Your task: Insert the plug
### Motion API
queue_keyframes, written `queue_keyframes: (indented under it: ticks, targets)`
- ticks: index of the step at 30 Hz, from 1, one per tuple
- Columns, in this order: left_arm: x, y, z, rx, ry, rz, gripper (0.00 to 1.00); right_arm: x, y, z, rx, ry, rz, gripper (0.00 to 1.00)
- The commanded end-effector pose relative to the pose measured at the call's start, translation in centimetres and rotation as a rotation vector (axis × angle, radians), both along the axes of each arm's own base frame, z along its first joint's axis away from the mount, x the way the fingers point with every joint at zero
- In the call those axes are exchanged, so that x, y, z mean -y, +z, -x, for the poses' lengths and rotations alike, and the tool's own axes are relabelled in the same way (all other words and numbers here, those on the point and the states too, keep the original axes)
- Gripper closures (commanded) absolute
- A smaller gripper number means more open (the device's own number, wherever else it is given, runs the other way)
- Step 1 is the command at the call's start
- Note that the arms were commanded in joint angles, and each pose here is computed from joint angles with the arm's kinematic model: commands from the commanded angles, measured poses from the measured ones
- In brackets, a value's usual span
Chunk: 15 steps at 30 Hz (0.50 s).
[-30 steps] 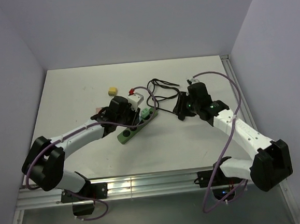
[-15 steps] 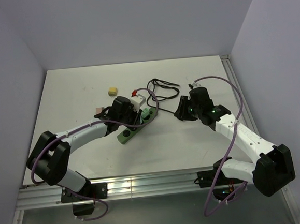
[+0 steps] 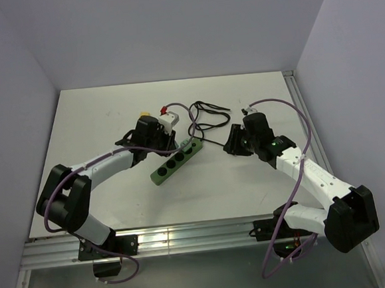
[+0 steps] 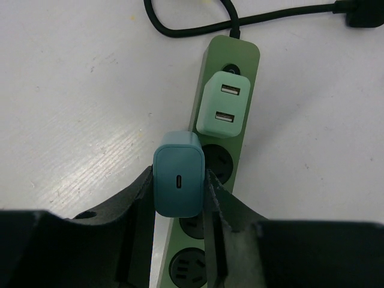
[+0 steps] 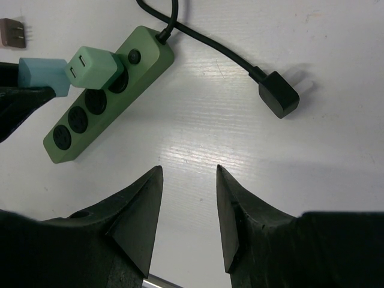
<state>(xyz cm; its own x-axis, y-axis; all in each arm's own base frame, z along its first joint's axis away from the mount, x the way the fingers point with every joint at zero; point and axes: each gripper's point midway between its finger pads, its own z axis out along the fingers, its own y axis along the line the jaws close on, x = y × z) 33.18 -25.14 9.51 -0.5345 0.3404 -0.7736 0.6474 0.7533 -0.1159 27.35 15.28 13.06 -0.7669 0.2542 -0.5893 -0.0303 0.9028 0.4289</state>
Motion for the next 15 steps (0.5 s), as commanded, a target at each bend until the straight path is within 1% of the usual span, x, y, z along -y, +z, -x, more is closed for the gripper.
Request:
queue_keyframes:
  ticks: [1, 9, 12, 13, 15]
  targets:
    - [1.3, 2.1, -1.2, 0.051, -0.049, 0.066, 1.00, -0.2, 1.2, -0.6, 0.057, 0.001, -0.027, 0.52]
    - [1.7, 1.3, -0.4, 0.032, -0.071, 0.063, 1.00, -0.2, 1.5, -0.6, 0.063, 0.005, -0.025, 0.52]
    - [2.1, 0.3, 0.4, 0.013, -0.076, 0.028, 1.00, -0.2, 1.4, -0.6, 0.062, 0.005, -0.025, 0.52]
    - [2.4, -0.2, 0.8, 0.024, -0.109, -0.002, 1.00, -0.2, 1.5, -0.6, 0.063, 0.005, -0.025, 0.52]
    - [2.5, -1.0, 1.2, 0.014, -0.111, -0.036, 1.00, -0.3, 1.4, -0.6, 0.062, 0.009, -0.027, 0.52]
